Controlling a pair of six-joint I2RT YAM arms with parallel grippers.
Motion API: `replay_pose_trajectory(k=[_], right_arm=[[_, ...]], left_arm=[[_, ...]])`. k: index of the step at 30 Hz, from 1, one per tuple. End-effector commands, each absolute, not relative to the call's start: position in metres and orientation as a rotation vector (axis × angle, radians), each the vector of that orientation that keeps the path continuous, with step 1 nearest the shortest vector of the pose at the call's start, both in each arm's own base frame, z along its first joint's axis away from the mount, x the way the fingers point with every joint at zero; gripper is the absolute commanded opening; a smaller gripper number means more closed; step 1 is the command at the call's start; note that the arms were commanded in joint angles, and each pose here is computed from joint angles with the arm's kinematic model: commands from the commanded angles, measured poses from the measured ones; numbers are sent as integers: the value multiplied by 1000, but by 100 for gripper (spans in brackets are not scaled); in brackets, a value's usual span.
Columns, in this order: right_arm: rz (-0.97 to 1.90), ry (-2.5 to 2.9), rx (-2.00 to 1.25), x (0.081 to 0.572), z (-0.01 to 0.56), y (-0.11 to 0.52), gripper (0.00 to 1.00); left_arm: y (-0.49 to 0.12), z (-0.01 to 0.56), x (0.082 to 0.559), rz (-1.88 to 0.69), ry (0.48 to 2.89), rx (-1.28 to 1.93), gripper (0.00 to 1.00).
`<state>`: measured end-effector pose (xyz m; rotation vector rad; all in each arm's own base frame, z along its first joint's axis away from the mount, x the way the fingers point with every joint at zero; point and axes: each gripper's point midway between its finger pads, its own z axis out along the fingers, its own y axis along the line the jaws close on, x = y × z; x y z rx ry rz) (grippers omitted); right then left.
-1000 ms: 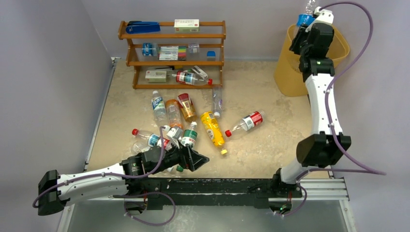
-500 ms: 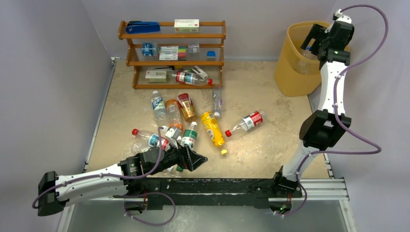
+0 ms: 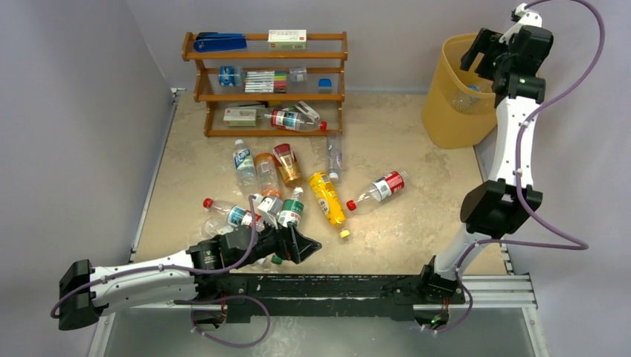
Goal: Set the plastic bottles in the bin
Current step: Place the plastic bottle in the trash bin, then move the trash bin to the center of the board.
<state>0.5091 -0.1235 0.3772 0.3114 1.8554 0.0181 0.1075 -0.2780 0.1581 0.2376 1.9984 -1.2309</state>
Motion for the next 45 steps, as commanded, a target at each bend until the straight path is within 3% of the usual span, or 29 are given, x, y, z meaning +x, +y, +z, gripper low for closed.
replay_pose_trajectory(k=[1, 17, 28, 35, 45], right_arm=[[98, 1850, 206, 523, 380, -107, 86], [-43, 2000, 150, 567, 323, -81, 80], [-91, 2010, 158, 567, 322, -80, 41], [-81, 2004, 143, 565, 326, -78, 4], [22, 1930, 58, 554, 359, -44, 0]], left_arm=[[-286, 180, 109, -1282, 1923, 241, 90], [-289, 177, 111, -1266, 1937, 242, 90], [-287, 176, 112, -1261, 1940, 235, 90], [-287, 175, 111, -1268, 1939, 232, 90], [-285, 176, 109, -1286, 1933, 219, 90]])
